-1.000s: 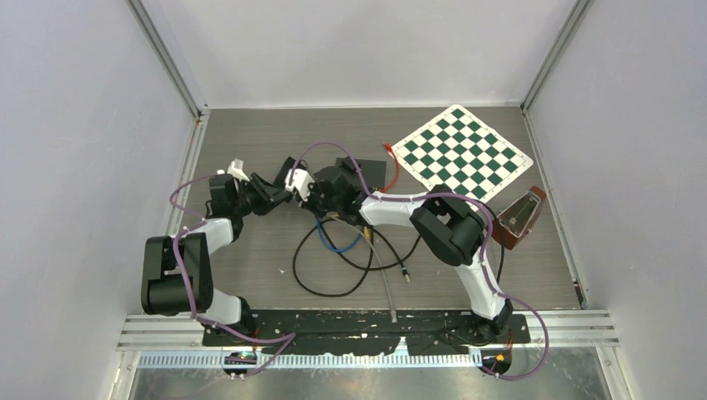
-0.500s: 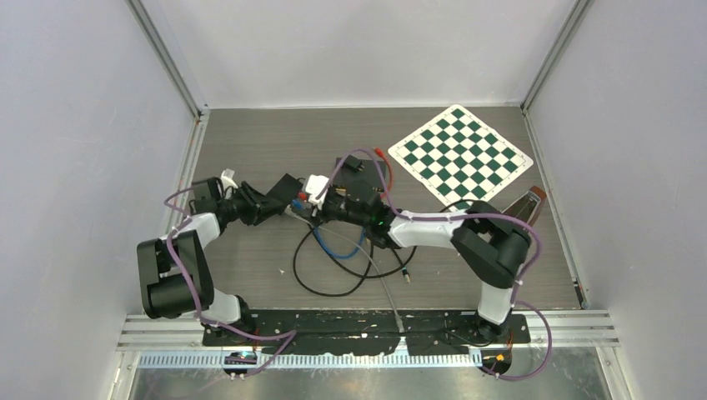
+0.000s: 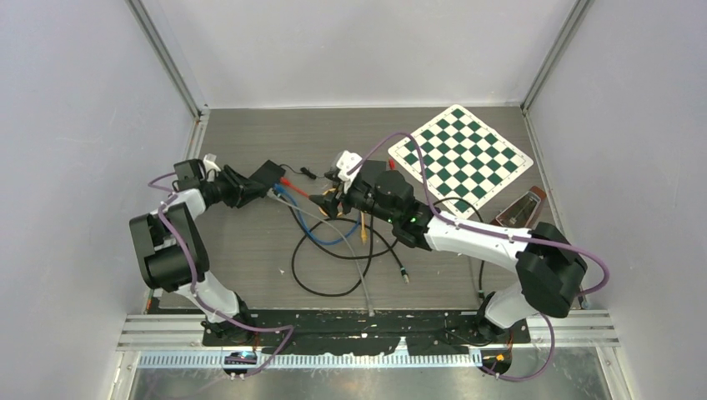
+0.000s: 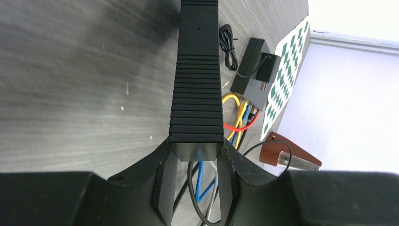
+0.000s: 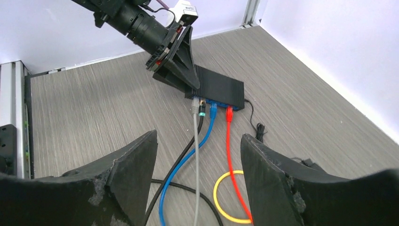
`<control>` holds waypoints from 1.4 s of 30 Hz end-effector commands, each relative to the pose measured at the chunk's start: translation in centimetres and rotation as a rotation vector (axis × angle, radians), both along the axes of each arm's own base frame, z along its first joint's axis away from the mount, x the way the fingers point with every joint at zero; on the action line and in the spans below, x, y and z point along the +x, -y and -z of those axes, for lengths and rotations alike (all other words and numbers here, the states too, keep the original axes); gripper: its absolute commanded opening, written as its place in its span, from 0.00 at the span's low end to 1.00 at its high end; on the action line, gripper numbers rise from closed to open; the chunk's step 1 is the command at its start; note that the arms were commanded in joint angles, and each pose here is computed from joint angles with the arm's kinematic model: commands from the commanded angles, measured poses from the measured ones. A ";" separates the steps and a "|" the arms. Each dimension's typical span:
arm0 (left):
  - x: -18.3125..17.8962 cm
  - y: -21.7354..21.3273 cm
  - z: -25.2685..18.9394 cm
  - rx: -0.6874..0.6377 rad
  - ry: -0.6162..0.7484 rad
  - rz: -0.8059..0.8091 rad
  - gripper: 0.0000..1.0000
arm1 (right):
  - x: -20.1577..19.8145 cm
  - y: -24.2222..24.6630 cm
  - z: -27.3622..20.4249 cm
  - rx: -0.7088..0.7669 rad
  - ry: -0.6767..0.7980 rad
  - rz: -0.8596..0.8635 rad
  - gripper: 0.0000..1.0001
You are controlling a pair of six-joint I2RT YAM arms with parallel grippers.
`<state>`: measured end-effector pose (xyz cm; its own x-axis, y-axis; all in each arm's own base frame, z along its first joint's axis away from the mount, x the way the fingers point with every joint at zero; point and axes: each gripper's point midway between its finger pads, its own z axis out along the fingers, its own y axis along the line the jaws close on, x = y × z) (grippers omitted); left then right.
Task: Insert the plug into the switch port
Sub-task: Place the switch port at the center of the board, then reset both arms
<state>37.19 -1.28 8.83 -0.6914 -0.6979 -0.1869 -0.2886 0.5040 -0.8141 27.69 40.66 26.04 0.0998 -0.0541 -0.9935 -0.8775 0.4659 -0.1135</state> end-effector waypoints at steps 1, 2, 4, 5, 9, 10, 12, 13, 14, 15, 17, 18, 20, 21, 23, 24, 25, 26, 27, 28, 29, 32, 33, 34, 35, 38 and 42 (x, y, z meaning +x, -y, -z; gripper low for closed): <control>2.8 -2.3 0.0 0.062 0.040 -0.009 0.11 | -0.2 1.7 -0.4 0.029 -0.115 0.079 0.72; 3.0 -2.5 0.3 0.063 0.035 -0.002 0.13 | -0.1 1.9 -0.4 0.029 -0.123 0.094 0.72; 3.3 -3.3 0.6 0.081 0.017 0.006 0.20 | 0.0 2.4 0.3 0.004 -0.144 0.113 0.72; 3.4 -3.7 0.9 0.088 0.002 0.006 0.21 | 0.1 2.6 0.2 -0.003 -0.141 0.121 0.72; 4.2 -5.5 0.3 0.138 -0.024 0.017 0.38 | 2.0 4.8 -0.2 -0.031 -0.164 0.234 0.72; 4.0 -5.6 0.2 0.145 -0.039 0.023 0.47 | 2.4 5.3 0.0 -0.035 -0.173 0.260 0.72; 3.9 -6.0 -0.5 0.173 -0.035 0.019 0.61 | 2.9 5.8 0.1 -0.040 -0.184 0.294 0.72; 3.9 -6.1 -0.8 0.186 -0.036 0.017 0.66 | 3.1 5.8 0.5 -0.041 -0.200 0.305 0.72; 3.8 -6.2 -1.1 0.194 -0.037 0.015 0.68 | 3.3 5.9 0.5 -0.040 -0.220 0.314 0.72; 3.7 -6.3 -1.4 0.203 -0.040 0.013 0.74 | 3.4 5.8 1.0 -0.052 -0.235 0.316 0.72; 3.4 -6.3 -2.1 0.215 -0.038 0.017 0.99 | 3.7 5.7 1.8 -0.078 -0.271 0.322 0.72; 3.3 -6.4 -2.5 0.230 -0.035 0.016 0.99 | 3.8 5.8 2.0 -0.085 -0.290 0.328 0.72; 2.7 -6.4 -3.2 0.253 -0.029 0.011 1.00 | 4.1 6.0 2.8 -0.088 -0.319 0.348 0.72; 2.4 -6.4 -3.7 0.268 -0.028 0.003 1.00 | 4.5 6.3 3.1 -0.086 -0.328 0.375 0.72; 1.6 -5.7 -5.0 0.281 -0.004 0.012 0.99 | 5.0 7.2 3.7 -0.076 -0.358 0.432 0.72; 1.1 -4.9 -5.8 0.292 0.013 0.033 1.00 | 5.2 7.7 4.1 -0.073 -0.383 0.473 0.72; 0.7 -4.2 -6.8 0.304 0.042 0.050 1.00 | 5.1 8.2 4.6 -0.080 -0.414 0.499 0.72; 0.1 -3.2 -7.9 0.321 0.076 0.069 1.00 | 5.2 8.6 4.6 -0.081 -0.424 0.529 0.71; -0.4 -2.1 -8.9 0.336 0.112 0.091 1.00 | 4.6 9.3 5.6 -0.124 -0.466 0.547 0.71; -1.1 -1.0 -10.1 0.354 0.156 0.115 1.00 | 4.6 9.5 5.2 -0.131 -0.475 0.556 0.71; -2.0 0.2 -11.7 0.374 0.209 0.140 1.00 | 3.9 10.3 6.0 -0.177 -0.507 0.568 0.72; -4.2 4.0 -15.0 0.401 0.338 0.244 1.00 | 2.8 11.7 5.5 -0.228 -0.533 0.587 0.77; -5.1 5.2 -15.8 0.401 0.382 0.288 0.99 | 2.3 12.5 5.8 -0.260 -0.545 0.602 0.80; -6.0 6.4 -16.4 0.404 0.423 0.328 0.99 | 2.3 13.4 5.1 -0.254 -0.531 0.636 0.81; -6.8 7.2 -16.7 0.410 0.450 0.351 1.00 | 2.0 14.2 5.3 -0.273 -0.537 0.659 0.82; -8.8 9.2 -17.7 0.415 0.552 0.409 1.00 | 1.6 17.1 3.4 -0.257 -0.502 0.754 0.98; -11.4 11.9 -18.5 0.386 0.681 0.492 1.00 | -0.3 19.4 1.3 -0.197 -0.504 0.781 0.96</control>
